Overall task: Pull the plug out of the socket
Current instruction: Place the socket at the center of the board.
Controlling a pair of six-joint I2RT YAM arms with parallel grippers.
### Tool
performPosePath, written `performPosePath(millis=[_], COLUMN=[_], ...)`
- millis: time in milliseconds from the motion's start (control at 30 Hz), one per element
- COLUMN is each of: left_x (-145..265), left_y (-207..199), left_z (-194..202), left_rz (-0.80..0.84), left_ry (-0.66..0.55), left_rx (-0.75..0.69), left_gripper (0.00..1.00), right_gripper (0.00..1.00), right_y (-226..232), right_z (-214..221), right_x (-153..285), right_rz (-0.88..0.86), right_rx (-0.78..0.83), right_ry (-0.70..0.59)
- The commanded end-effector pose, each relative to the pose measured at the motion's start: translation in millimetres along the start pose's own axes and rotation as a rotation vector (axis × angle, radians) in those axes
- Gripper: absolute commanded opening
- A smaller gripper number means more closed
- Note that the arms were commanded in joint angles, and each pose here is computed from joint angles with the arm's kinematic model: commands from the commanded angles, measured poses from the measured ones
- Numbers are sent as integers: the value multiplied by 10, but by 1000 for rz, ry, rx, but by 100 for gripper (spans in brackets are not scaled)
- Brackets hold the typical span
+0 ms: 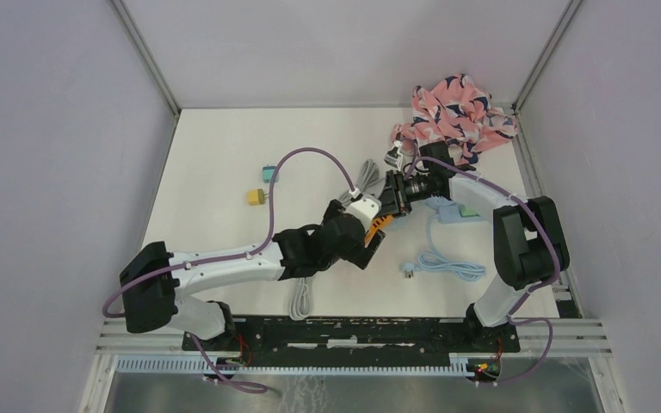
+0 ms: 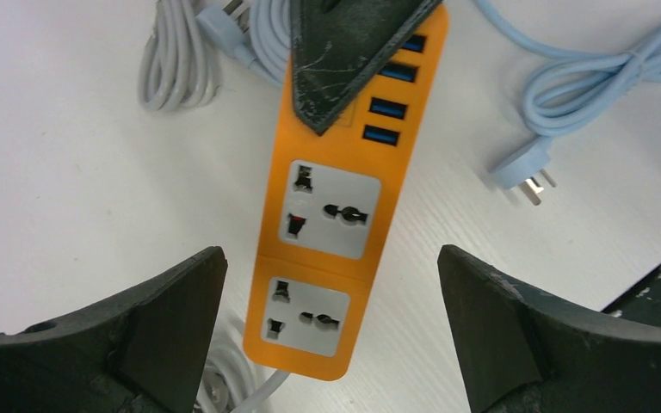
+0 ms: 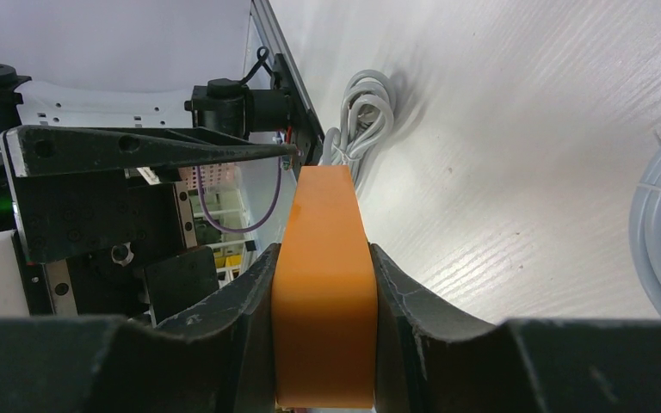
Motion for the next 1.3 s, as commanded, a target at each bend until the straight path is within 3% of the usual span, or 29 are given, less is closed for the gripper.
performPosePath(millis=[0,300,433,600,800,900,1133,1200,1267], left_x=[13,-111,-171,-234,-255,-241,-98,-58,-20], left_y=[90,30,26,55,69,98,255,310,379], left_z=[-222,-137,-106,-82,-62,-56,-84,-70,-34], left_rz=[-66,-49,-24,11,42,46,40,46,45], left_ry=[-48,1,24,41,44,41,-30,-49,-64], left_rx=[-65,-101,-97,-68,-46,-28,61,89,124], left_gripper=[99,91,77,69,31,5,3,3,3], right_gripper=[0,0,0,0,0,1,66,78,85], right_y=[245,252,258,267,278,284,348,368,386], right_z=[-107,-106,-101,-100,-94,-96,-106,-101,-98], right_x=[68,71,69,73,72,74,92,99,110], right_rz=[-55,-56,-60,-65,-73,-79,-111,-114,-115], right_rx=[86,89,88,90,92,92,113,122,132], right_ry=[-17,-17,-15,-14,-11,-10,-5,-4,-5])
Point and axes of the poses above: each gripper's point midway between its finger pads, its own x axis back along the fingers, its own y axis along the line the jaws close on, z = x × y, the point moved 3 cm from there along x, back along the fingers, and after that the axes turned 1 degree about -x, right-handed, at the moved point
